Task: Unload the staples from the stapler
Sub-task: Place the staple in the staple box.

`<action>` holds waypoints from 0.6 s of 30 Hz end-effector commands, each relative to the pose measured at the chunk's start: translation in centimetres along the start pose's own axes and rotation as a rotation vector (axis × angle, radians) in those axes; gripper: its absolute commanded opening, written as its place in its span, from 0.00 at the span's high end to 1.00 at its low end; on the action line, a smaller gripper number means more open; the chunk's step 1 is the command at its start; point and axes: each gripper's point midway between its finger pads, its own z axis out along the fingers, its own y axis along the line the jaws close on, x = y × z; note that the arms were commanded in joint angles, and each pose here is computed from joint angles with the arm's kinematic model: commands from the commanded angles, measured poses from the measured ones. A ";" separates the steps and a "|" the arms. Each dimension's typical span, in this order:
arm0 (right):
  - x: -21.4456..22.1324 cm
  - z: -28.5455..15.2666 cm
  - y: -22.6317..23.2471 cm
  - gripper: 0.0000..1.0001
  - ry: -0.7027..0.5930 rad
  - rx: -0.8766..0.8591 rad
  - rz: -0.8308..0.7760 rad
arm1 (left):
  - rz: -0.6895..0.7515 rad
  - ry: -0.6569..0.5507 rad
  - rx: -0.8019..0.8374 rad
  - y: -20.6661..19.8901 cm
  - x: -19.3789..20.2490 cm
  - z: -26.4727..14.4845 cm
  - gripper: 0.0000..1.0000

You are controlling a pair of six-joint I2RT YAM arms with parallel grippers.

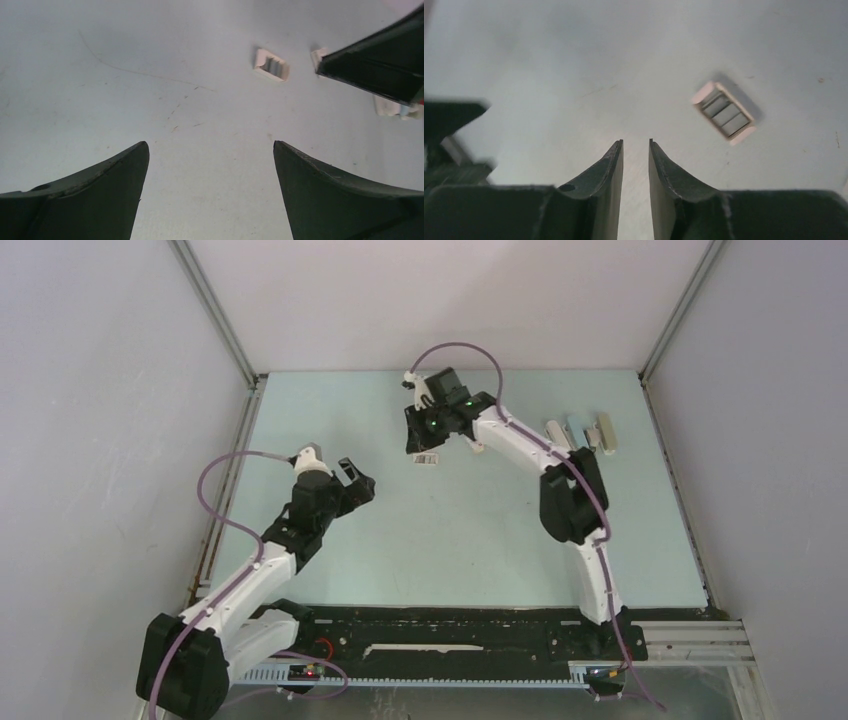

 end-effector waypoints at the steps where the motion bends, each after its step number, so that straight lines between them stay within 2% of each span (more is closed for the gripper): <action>1: -2.0 -9.5 4.6 0.62 -0.069 -0.326 -0.259 | -0.039 -0.099 0.162 -4.2 -4.0 -0.9 0.00; 5: -0.1 -14.3 3.8 0.52 -0.093 -0.413 -0.319 | -0.051 -0.119 0.223 -5.4 -4.8 -1.7 0.00; 9: 2.8 -18.1 2.5 0.43 -0.118 -0.405 -0.386 | -0.072 -0.147 0.277 -6.0 -5.3 -2.8 0.00; 13: 5.6 -21.1 1.3 0.40 -0.133 -0.407 -0.393 | -0.105 -0.182 0.318 -6.1 -5.8 -3.8 0.00; 18: 8.0 -23.1 -0.9 0.36 -0.157 -0.386 -0.329 | -0.132 -0.187 0.387 -7.1 -6.5 -4.5 0.00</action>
